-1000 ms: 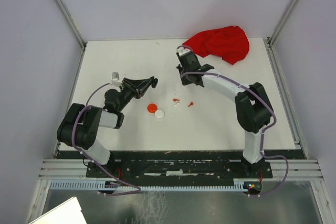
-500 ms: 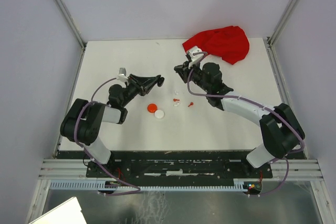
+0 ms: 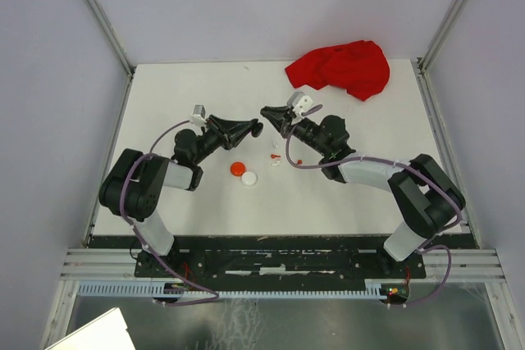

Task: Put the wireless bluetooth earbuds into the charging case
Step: Place the earbud in the charging case.

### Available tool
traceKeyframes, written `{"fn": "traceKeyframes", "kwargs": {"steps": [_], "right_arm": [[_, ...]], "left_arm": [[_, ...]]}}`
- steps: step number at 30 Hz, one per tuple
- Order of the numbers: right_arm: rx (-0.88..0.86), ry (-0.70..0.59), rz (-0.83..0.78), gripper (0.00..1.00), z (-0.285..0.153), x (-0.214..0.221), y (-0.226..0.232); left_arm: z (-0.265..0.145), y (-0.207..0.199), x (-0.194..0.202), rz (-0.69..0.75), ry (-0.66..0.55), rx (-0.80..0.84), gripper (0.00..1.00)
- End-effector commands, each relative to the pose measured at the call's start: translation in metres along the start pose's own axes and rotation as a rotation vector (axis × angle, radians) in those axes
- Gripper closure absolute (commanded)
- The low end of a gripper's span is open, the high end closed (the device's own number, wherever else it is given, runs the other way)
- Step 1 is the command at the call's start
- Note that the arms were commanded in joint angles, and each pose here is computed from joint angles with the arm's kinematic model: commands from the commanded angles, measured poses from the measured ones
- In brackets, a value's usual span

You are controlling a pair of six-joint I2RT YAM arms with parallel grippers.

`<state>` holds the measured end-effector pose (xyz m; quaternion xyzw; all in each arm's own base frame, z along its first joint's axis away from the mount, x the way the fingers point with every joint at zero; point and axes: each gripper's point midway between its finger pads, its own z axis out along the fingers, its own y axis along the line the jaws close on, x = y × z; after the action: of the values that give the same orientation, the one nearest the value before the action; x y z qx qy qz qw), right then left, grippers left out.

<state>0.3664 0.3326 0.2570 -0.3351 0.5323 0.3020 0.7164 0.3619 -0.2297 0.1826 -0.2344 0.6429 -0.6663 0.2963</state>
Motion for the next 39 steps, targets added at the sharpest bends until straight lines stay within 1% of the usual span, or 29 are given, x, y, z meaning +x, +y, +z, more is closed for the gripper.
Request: {"fn": "traceKeyframes", "kwargs": {"steps": [1, 10, 23, 39], "right_arm": [[-0.056, -0.086, -0.104, 0.98, 0.005, -0.008, 0.014], [-0.05, -0.054, -0.19, 0.98, 0.001, 0.012, 0.019], [-0.046, -0.028, -0.217, 0.98, 0.003, 0.029, 0.02], [-0.053, -0.019, -0.218, 0.98, 0.002, 0.035, 0.024]], "left_arm": [[0.005, -0.025, 0.002, -0.008, 0.032, 0.075, 0.97], [0.005, -0.027, 0.003, -0.02, 0.038, 0.054, 0.97], [0.005, -0.033, 0.004, -0.03, 0.043, 0.053, 0.97], [0.004, -0.039, 0.004, -0.035, 0.041, 0.061, 0.97]]}}
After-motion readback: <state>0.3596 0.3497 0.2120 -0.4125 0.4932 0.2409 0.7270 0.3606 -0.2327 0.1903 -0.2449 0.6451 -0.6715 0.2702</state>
